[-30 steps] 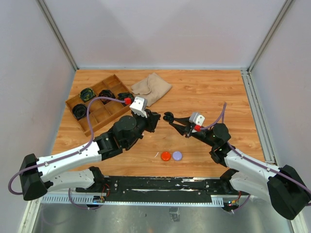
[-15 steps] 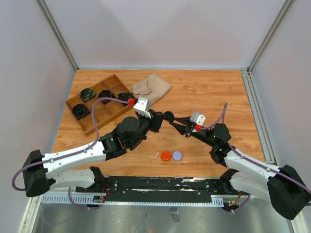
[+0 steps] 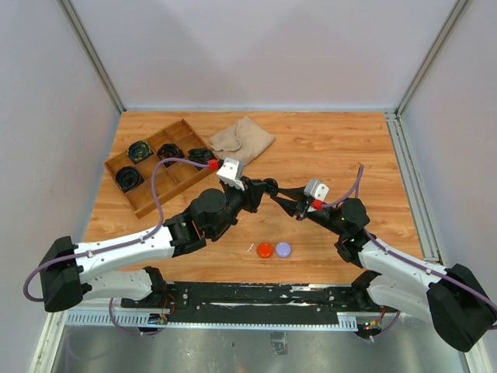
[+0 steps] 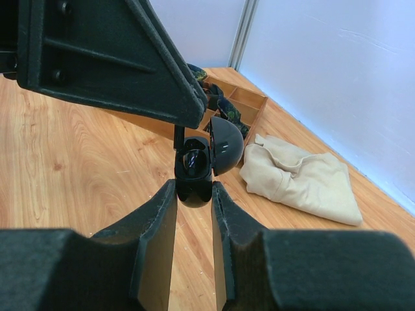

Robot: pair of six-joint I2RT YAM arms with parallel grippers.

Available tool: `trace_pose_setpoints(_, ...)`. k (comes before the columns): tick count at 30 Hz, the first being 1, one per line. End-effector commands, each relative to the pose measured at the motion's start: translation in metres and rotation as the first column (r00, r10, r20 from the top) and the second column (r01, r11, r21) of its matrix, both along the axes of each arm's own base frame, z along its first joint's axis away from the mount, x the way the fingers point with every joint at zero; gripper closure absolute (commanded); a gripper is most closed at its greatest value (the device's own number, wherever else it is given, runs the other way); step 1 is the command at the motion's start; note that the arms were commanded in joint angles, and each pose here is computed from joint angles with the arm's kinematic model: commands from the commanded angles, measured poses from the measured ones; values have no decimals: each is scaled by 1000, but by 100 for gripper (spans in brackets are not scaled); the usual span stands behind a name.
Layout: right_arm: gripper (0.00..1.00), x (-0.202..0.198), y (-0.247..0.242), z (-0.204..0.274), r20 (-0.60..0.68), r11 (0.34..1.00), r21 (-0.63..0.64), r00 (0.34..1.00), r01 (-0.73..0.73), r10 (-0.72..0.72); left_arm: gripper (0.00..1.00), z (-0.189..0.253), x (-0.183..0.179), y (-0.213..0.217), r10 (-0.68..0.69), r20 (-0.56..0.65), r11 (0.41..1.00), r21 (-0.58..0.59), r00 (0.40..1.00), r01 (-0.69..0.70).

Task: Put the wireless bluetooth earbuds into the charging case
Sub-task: Place the earbud in the charging case.

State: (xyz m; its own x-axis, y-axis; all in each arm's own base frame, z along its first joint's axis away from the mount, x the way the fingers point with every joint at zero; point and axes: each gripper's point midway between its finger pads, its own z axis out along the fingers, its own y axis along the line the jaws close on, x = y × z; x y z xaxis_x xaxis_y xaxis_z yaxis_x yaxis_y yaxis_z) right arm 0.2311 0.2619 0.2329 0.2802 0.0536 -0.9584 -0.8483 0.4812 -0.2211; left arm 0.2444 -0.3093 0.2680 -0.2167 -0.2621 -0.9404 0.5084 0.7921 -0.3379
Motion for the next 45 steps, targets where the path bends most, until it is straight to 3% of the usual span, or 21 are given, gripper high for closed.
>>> trace_pose_setpoints(1, 99, -6, 0, 13, 37, 999, 40, 999, -10, 8, 89, 8, 2, -2, 20, 32, 999, -26, 999, -19)
trace_pose_setpoints(17, 99, -7, -2, 16, 42, 999, 48, 999, -3, 1, 88, -8, 1, -6, 13, 34, 999, 34, 999, -14)
trace_pose_setpoints(45, 99, -6, -3, 13, 37, 999, 44, 999, 3, -4, 65, -4, -15, -25, -74, 35, 997, 27, 997, 73)
